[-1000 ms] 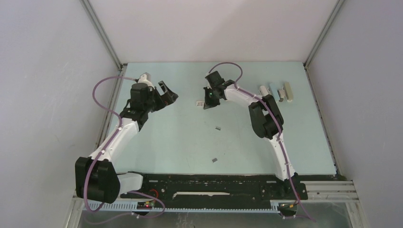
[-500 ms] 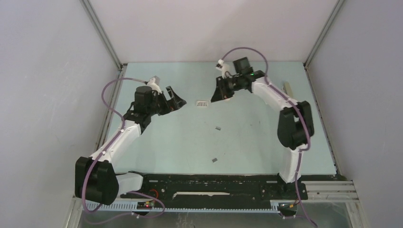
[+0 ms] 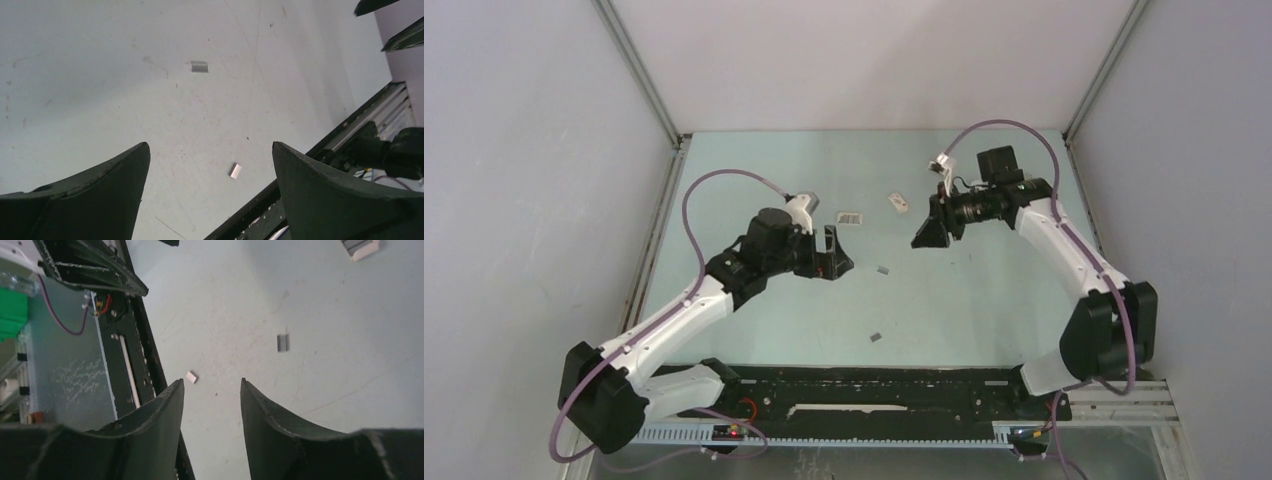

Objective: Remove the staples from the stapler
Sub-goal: Adjust the staple box at the center of the board, then pick up the staple from the center of the board.

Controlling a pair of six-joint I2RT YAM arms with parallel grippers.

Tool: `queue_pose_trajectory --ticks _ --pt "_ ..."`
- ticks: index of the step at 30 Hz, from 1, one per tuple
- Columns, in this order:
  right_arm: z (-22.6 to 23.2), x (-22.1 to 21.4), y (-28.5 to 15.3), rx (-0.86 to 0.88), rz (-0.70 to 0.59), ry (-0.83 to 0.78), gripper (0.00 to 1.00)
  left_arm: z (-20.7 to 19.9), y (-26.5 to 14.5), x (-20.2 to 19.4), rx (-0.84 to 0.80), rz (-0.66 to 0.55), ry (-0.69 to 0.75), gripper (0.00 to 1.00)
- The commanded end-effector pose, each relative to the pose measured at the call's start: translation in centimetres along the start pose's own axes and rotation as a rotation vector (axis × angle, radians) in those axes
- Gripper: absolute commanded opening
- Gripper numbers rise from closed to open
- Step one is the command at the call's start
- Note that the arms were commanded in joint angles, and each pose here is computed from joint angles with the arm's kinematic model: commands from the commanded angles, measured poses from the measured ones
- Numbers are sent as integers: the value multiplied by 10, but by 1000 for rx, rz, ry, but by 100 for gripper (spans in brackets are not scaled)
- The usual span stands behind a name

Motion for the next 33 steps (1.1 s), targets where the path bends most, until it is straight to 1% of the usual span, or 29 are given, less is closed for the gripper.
queue_pose_trajectory --ticks 1,3,7,8,10,16,22,26,33 --pt "21 -7 -23 -40 -40 -119 58 5 -4 -25 71 0 86 97" --pt "24 -17 -30 -63 -61 -124 62 2 -4 -35 70 3 106 97" --pt "32 -42 -40 -76 -126 -78 80 -4 -5 -49 64 -13 115 97" --pt "33 -45 -42 -77 -139 -82 83 -5 -6 -52 64 -19 119 97" --pt "36 -49 -44 -78 -158 -88 85 -8 -8 -56 60 -24 129 97" --pt "34 -49 -48 -93 -189 -76 88 -13 -7 -61 47 -13 147 96" --pt "32 -52 -49 -101 -193 -67 90 -16 -2 -67 51 8 166 96" --pt "31 -54 -47 -99 -193 -60 91 -18 3 -70 62 26 189 96" --pt "29 -55 -46 -96 -192 -51 91 -22 9 -71 75 18 200 96"
Point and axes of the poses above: each gripper's point midway between its finger pads, its own y axis out along the fingers, its own z axis along the line the jaws close on, x = y × z, the point moved 6 cm from there along -y, back along the fingers, and after that the axes turned 14 degrees about -y, right-handed, at the moved point
